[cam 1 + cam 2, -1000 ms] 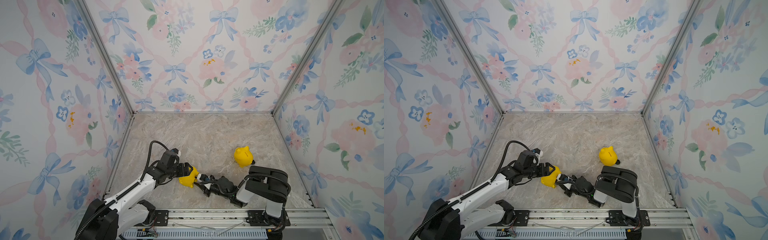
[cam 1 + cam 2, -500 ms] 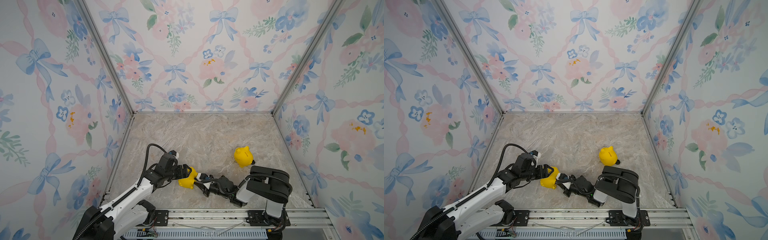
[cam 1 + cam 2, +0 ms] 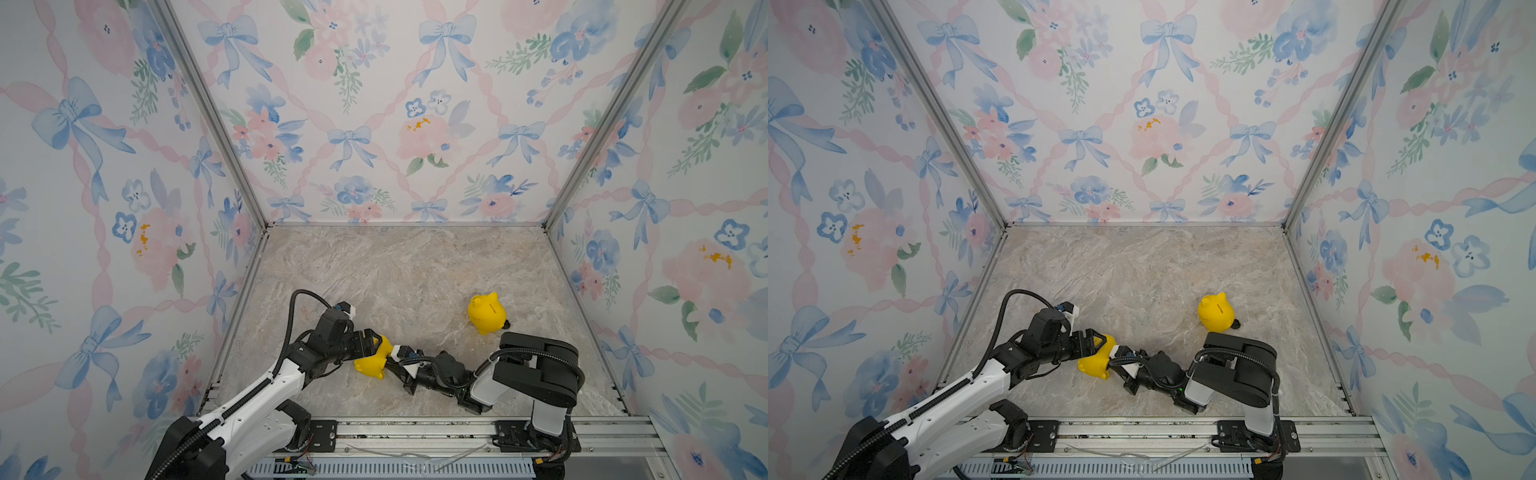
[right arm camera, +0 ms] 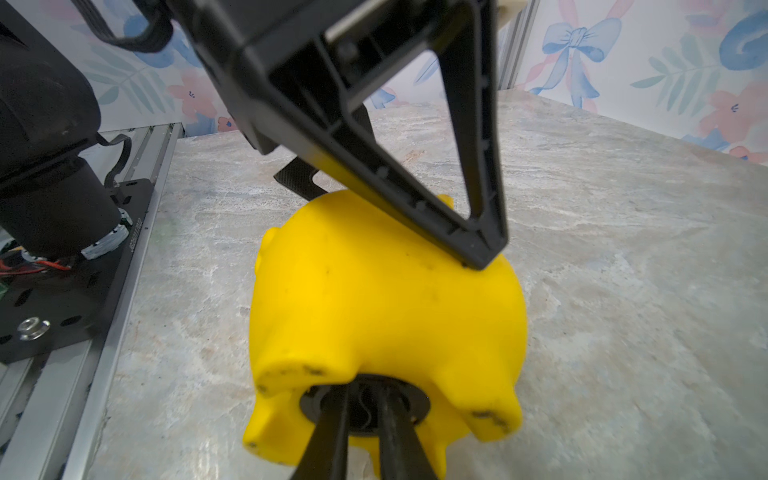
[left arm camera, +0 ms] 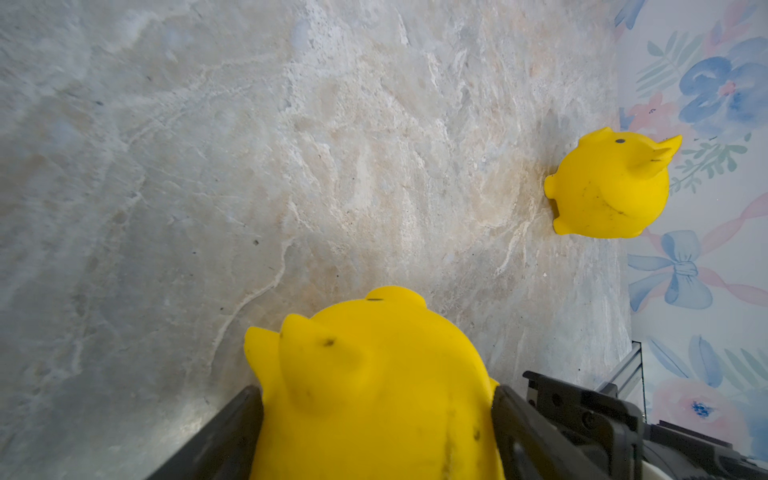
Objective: Open piggy banks
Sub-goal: Open the lid on the piggy bank.
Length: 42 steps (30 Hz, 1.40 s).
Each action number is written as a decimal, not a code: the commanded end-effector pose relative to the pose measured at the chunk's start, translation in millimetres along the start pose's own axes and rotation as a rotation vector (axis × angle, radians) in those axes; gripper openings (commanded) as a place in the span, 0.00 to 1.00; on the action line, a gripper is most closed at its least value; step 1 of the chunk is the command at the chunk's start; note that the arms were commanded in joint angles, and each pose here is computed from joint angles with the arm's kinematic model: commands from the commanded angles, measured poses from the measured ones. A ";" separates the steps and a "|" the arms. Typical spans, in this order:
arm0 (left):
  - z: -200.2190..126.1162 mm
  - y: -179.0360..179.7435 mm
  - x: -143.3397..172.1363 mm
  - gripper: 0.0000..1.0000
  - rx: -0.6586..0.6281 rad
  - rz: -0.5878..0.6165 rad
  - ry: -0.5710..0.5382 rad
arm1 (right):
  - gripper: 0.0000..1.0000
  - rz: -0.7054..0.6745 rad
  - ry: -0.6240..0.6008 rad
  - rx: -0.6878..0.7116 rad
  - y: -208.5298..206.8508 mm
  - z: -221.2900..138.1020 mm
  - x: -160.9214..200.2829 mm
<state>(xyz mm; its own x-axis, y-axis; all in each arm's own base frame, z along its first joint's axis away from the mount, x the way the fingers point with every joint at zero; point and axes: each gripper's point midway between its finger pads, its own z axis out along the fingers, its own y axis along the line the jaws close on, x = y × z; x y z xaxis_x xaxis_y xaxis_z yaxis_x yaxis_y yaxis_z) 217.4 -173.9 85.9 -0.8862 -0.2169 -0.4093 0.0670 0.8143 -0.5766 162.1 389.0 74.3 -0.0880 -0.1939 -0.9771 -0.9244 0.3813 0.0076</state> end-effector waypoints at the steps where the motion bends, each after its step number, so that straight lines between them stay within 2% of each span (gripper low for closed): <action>1: 3.2 25.2 37.3 0.87 -0.073 -0.034 0.122 | 0.13 0.046 -0.067 -0.019 2.9 8.9 -17.9; 4: 1.3 24.3 36.1 0.87 -0.067 -0.035 0.110 | 0.11 0.084 -0.059 -0.024 -0.3 12.6 -14.5; 9: 0.5 24.8 37.1 0.87 -0.062 -0.040 0.104 | 0.14 0.164 -0.040 0.008 -11.3 18.1 -5.0; 14: 3.5 27.1 42.2 0.87 -0.047 -0.054 0.107 | 0.16 0.188 -0.039 -0.010 -11.1 23.6 -4.5; 18: 4.9 29.2 45.8 0.87 -0.046 -0.063 0.112 | 0.10 0.171 -0.050 -0.027 -8.9 26.2 -8.8; 25: 5.4 29.6 46.2 0.87 -0.042 -0.064 0.106 | 0.00 0.045 -0.080 -0.014 -5.1 29.7 -19.9; 34: 4.9 29.9 46.9 0.87 -0.039 -0.067 0.103 | 0.00 -0.187 -0.069 0.051 -6.6 32.4 -16.6; 39: 4.0 30.6 45.0 0.87 -0.042 -0.069 0.089 | 0.00 -0.367 -0.061 0.048 2.5 32.6 -14.3; 42: 4.4 30.6 44.3 0.87 -0.046 -0.064 0.089 | 0.00 -0.429 -0.067 0.045 6.2 32.6 -16.9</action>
<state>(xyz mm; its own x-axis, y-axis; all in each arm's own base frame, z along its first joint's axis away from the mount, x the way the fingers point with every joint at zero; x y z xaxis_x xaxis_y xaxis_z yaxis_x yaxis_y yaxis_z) 224.3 -158.5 85.0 -0.8218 -0.2914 -0.4896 0.0474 0.8213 -0.5685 171.2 404.9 63.7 0.1849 -0.3128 -0.9317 -0.8928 0.3428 -0.2922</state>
